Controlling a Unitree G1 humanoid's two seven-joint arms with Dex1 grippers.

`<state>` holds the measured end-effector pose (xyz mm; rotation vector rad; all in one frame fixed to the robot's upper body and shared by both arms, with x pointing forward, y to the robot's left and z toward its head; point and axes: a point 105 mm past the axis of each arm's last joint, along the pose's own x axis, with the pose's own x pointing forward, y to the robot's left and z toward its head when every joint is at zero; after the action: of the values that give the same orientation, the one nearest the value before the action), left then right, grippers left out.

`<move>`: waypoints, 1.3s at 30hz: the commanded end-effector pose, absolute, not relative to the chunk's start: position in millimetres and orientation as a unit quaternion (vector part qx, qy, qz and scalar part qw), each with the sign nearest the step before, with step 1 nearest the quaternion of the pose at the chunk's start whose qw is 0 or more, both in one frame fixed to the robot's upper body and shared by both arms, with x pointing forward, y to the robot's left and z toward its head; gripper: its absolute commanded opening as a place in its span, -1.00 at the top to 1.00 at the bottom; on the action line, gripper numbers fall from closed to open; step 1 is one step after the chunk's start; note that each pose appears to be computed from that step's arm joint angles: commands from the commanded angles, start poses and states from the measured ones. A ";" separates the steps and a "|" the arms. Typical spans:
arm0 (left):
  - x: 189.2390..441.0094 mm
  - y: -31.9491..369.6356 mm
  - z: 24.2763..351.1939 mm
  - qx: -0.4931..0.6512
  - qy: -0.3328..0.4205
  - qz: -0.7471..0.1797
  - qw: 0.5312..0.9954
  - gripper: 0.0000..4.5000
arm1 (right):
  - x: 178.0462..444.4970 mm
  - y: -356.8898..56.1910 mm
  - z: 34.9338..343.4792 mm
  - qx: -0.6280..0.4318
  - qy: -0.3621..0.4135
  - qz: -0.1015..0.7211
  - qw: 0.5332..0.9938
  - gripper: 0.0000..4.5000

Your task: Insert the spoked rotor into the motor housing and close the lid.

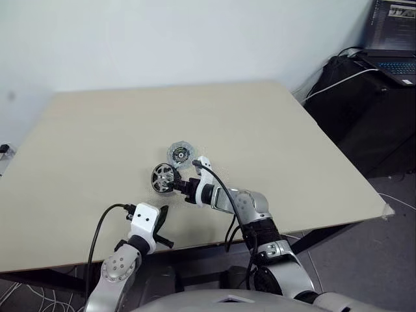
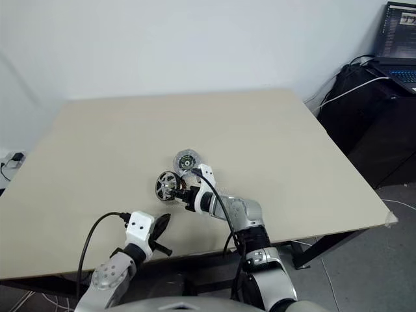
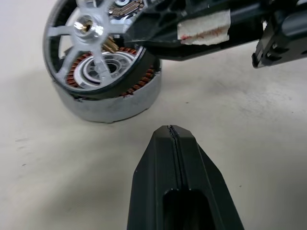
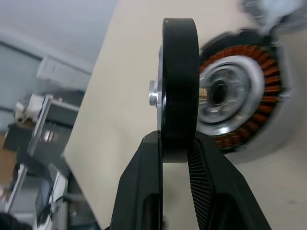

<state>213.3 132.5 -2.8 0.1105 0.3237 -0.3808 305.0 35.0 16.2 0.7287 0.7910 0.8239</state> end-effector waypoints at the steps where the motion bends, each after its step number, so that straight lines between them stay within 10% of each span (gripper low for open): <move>1: 217.8 131.5 15.7 0.058 0.124 -0.186 0.973 1.00 | 308.9 62.5 37.2 0.358 0.345 0.408 0.766 0.80; 39: 215.1 133.4 14.8 0.058 0.126 -0.177 0.974 1.00 | 305.2 84.2 61.5 0.393 0.331 0.458 0.725 0.80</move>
<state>209.7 135.1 -1.3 0.1116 0.3235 -0.3596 301.4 44.5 16.0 0.8384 0.8324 0.8672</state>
